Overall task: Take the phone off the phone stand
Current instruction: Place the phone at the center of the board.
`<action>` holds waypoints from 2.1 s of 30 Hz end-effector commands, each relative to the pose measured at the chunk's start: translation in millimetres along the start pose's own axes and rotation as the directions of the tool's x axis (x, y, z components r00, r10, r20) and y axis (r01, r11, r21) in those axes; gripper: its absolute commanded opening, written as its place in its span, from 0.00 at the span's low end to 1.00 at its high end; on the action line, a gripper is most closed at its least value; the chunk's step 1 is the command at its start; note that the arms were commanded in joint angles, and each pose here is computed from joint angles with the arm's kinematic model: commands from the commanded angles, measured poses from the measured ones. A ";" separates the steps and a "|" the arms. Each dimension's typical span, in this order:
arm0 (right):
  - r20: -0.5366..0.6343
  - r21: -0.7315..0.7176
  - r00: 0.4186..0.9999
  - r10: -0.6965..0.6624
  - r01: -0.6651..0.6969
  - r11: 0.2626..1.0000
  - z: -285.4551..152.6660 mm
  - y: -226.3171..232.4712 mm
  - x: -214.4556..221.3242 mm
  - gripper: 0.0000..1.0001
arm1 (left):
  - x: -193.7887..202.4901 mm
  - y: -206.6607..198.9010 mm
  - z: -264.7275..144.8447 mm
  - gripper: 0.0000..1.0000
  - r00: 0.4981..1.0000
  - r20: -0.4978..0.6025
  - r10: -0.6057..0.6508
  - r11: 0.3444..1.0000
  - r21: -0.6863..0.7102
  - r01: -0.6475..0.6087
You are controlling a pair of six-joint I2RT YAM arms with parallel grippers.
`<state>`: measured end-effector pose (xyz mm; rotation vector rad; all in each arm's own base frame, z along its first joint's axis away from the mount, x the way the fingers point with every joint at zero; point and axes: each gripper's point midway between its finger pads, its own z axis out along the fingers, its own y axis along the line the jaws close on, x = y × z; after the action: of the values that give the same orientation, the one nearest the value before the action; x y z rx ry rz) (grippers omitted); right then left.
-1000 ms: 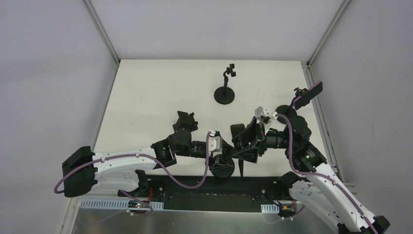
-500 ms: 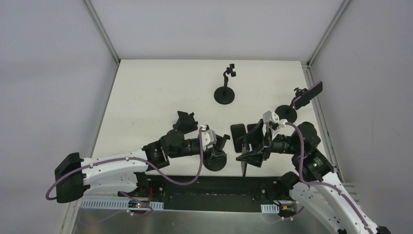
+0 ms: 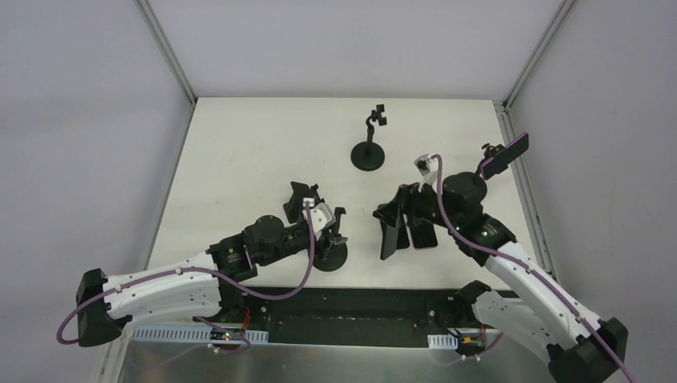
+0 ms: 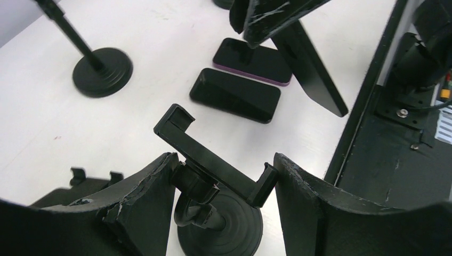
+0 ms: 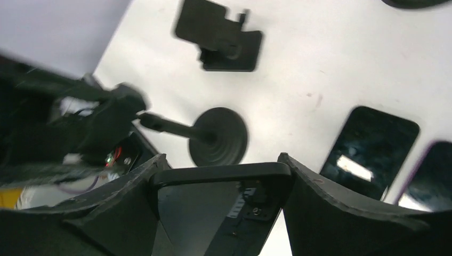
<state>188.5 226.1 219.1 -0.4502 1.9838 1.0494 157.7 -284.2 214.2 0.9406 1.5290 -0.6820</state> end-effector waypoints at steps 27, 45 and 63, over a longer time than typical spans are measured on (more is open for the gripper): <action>-0.246 0.582 0.943 0.225 -0.042 0.812 152.6 -106.6 53.5 0.00 | 41.5 58.8 -54.4 0.00 0.999 -0.026 -0.040 0.946 -0.323 0.029; -0.426 0.674 0.862 0.276 0.099 0.732 120.0 -119.6 99.3 0.10 | 48.3 57.7 -50.2 0.00 0.997 -0.061 -0.046 0.946 -0.323 0.024; -0.477 0.702 0.831 0.284 0.166 0.693 123.9 -139.2 118.1 0.50 | 50.2 58.2 -50.0 0.00 0.997 -0.069 -0.045 0.945 -0.326 0.020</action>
<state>265.6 256.0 23.1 -0.2404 2.7393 0.1173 178.5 -215.8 209.2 0.6598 1.5692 -0.4933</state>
